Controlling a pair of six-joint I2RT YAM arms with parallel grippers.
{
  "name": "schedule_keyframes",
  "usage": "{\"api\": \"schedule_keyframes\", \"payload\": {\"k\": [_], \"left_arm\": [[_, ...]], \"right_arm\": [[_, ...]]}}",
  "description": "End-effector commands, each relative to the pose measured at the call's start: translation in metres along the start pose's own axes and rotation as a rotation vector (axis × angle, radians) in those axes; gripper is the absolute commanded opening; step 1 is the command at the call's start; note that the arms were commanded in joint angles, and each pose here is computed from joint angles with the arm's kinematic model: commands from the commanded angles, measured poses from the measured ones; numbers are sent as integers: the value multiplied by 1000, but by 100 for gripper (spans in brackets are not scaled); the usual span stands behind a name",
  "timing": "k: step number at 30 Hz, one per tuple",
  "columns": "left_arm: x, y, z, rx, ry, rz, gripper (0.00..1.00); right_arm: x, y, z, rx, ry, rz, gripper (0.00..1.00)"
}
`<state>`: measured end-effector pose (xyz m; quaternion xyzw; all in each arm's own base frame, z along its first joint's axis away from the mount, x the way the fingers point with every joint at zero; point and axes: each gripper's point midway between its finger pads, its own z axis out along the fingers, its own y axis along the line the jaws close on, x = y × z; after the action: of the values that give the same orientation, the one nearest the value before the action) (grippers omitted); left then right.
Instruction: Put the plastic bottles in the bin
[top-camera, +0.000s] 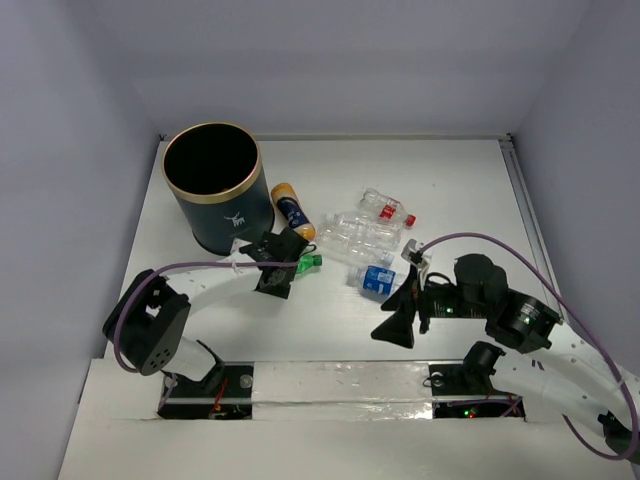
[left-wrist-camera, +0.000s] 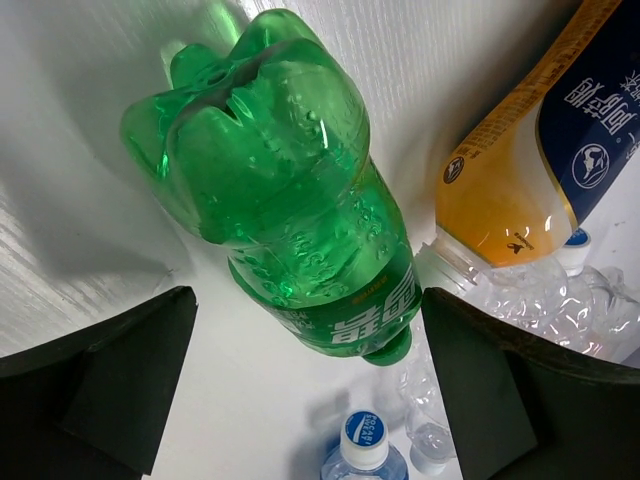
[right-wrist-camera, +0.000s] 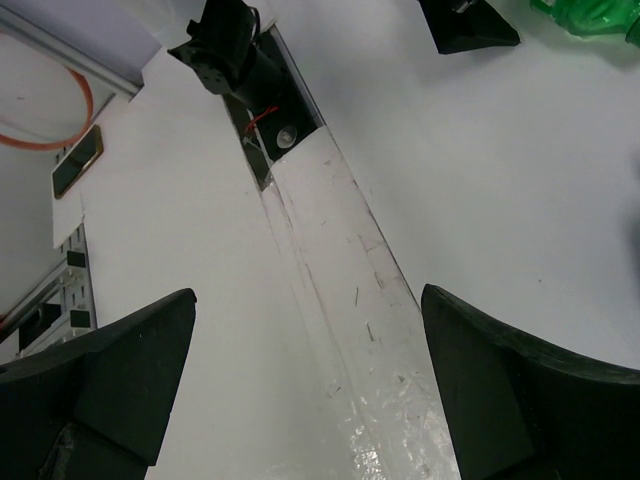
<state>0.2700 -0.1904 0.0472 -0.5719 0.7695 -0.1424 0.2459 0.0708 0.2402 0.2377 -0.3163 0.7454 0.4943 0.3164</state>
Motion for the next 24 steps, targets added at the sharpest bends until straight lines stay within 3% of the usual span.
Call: {"api": "schedule_keyframes", "payload": {"k": [1, 8, 10, 16, 24], "left_arm": [[-28, 7, 2, -35, -157, -57, 92], [-32, 23, 14, -82, -181, -32, 83], [-33, 27, 14, -82, -182, -26, 71], [-41, 32, 6, -83, -192, 50, 51], [-14, 16, -37, 93, -74, 212, 43]], "right_arm": [[-5, 7, -3, -32, -11, -29, 100], [-1, 6, -4, -26, -8, -6, 100], [1, 5, -5, -22, -7, 5, 100], [2, 2, -6, 6, -19, 33, 100], [-7, -19, -3, 143, -41, 110, 96]]}}
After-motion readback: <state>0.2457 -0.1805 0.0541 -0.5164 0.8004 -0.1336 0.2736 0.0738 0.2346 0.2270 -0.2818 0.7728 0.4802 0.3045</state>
